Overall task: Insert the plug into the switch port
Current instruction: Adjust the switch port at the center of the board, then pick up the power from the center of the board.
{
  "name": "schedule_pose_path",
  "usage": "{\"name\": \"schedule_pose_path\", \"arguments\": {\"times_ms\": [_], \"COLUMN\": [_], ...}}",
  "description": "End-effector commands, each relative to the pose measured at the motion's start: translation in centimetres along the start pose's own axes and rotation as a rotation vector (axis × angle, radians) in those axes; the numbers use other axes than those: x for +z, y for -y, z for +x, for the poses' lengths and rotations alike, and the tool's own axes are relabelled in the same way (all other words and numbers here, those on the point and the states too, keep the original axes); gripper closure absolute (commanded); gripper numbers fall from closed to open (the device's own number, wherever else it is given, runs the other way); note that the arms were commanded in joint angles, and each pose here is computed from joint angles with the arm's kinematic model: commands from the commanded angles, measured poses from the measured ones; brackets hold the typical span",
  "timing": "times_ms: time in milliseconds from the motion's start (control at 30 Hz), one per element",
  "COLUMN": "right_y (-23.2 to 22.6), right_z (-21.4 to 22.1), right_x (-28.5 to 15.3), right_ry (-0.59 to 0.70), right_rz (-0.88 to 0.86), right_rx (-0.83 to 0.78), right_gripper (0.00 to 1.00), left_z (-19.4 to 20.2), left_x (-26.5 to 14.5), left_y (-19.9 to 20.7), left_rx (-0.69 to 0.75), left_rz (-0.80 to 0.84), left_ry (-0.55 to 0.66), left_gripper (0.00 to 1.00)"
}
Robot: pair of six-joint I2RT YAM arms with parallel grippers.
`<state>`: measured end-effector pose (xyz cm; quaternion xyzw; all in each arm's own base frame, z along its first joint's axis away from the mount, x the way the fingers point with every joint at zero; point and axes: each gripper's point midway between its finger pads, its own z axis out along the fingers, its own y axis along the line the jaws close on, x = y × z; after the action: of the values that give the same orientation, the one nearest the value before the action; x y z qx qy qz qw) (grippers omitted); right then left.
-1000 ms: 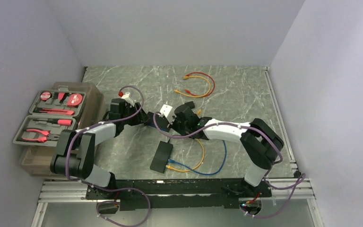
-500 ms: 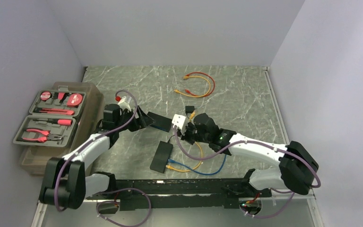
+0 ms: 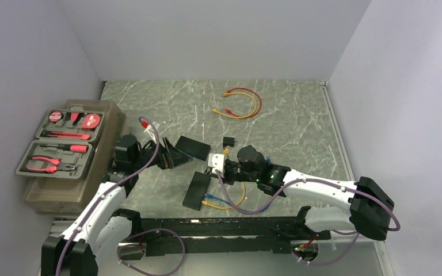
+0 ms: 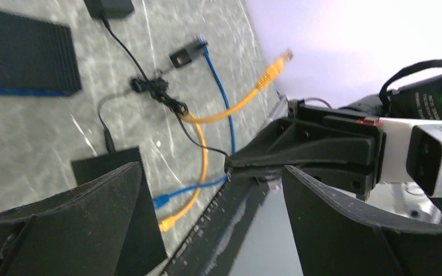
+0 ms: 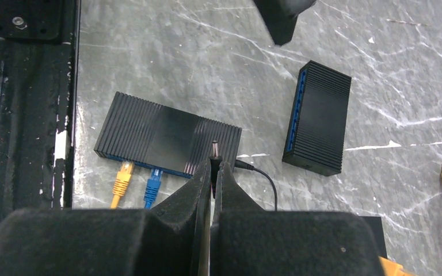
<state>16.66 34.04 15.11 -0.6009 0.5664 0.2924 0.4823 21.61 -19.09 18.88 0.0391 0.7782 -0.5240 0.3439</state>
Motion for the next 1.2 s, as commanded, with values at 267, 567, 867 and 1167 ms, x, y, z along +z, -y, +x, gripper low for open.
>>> {"name": "schedule_pose_path", "arguments": {"times_ms": [267, 567, 867, 1167], "right_y": [0.9, 1.1, 0.8, 0.4], "right_z": [-4.5, -5.8, -6.2, -5.8], "right_x": [1.2, 3.9, 5.3, 5.7], "right_ry": [0.089, 0.094, 0.087, 0.057], "right_rz": [0.036, 0.024, 0.001, -0.004], "right_rx": [-0.063, -0.077, -0.096, -0.108], "right_gripper": [1.0, 1.0, 1.0, 1.0], "left_z": [3.9, 4.4, 4.7, 4.6], "left_x": [-0.9, -1.0, -1.1, -1.2], "left_y": [1.4, 0.9, 0.2, -0.2], "left_rx": [-0.117, -0.152, -0.155, -0.139], "left_rz": [0.113, 0.073, 0.031, -0.002], "left_ry": [-0.175, -0.203, -0.209, -0.204], "left_gripper": [0.04, 0.37, 0.51, 0.64]}}
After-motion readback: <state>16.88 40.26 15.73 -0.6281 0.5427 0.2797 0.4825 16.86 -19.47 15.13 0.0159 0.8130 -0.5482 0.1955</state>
